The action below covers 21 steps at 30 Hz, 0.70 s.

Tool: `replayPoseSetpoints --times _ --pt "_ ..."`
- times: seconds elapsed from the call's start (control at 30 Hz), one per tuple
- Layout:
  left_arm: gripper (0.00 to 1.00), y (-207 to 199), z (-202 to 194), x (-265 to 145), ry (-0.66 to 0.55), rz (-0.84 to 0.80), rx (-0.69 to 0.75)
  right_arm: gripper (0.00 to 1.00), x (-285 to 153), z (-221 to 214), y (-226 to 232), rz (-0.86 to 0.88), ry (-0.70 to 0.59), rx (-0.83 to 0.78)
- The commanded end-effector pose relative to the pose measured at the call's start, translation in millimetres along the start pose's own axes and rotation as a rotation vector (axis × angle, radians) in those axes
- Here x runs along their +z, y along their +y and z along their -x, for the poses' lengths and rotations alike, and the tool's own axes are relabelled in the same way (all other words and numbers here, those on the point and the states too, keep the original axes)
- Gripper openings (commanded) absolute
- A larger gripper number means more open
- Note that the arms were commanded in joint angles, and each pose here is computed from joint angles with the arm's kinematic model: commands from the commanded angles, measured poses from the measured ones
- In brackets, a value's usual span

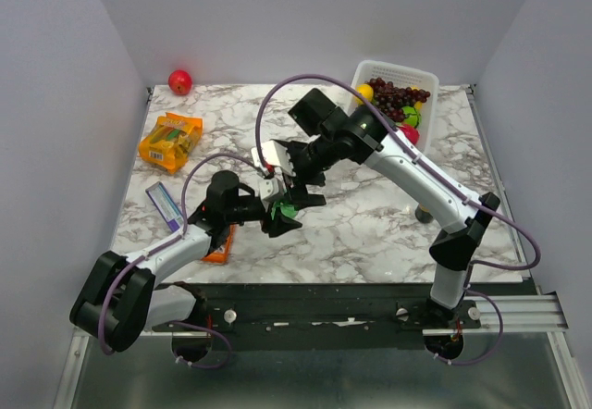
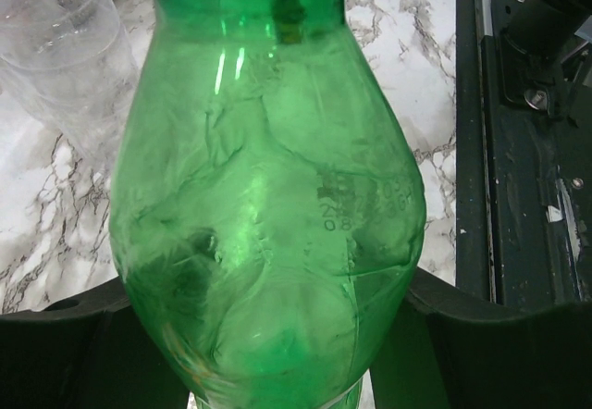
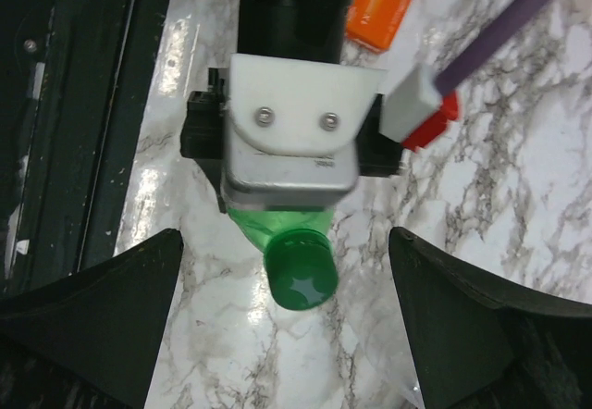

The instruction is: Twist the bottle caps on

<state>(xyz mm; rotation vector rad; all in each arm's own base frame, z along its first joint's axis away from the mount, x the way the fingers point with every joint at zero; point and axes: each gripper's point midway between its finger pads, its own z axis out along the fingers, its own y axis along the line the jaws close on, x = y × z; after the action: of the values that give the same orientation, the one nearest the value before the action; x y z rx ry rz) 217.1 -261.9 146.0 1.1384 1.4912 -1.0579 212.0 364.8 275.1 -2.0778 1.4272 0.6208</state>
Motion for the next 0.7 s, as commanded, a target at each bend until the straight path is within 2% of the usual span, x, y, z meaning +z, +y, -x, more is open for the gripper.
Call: replayPoseSetpoints --times 0.0,0.17,0.2,0.3,0.67 --pt "0.0 1.3 19.8 1.1 -0.043 -0.003 0.019 1.0 5.1 -2.0 25.6 0.078 -0.007 -0.033" --pt "0.0 7.7 31.1 -1.0 -0.109 0.041 -0.054 1.0 3.3 -17.3 26.7 0.054 0.053 -0.01" --pt "0.0 8.2 27.9 -1.1 -0.112 0.048 -0.119 1.0 4.4 -21.5 29.3 0.057 0.064 0.003" --pt "0.0 15.8 31.4 -5.3 -0.153 0.079 -0.171 1.0 4.8 -30.8 33.2 0.047 0.094 0.037" --pt "0.0 26.4 31.2 -13.8 -0.163 0.128 -0.165 1.0 -2.5 -72.8 53.1 0.019 0.236 0.134"
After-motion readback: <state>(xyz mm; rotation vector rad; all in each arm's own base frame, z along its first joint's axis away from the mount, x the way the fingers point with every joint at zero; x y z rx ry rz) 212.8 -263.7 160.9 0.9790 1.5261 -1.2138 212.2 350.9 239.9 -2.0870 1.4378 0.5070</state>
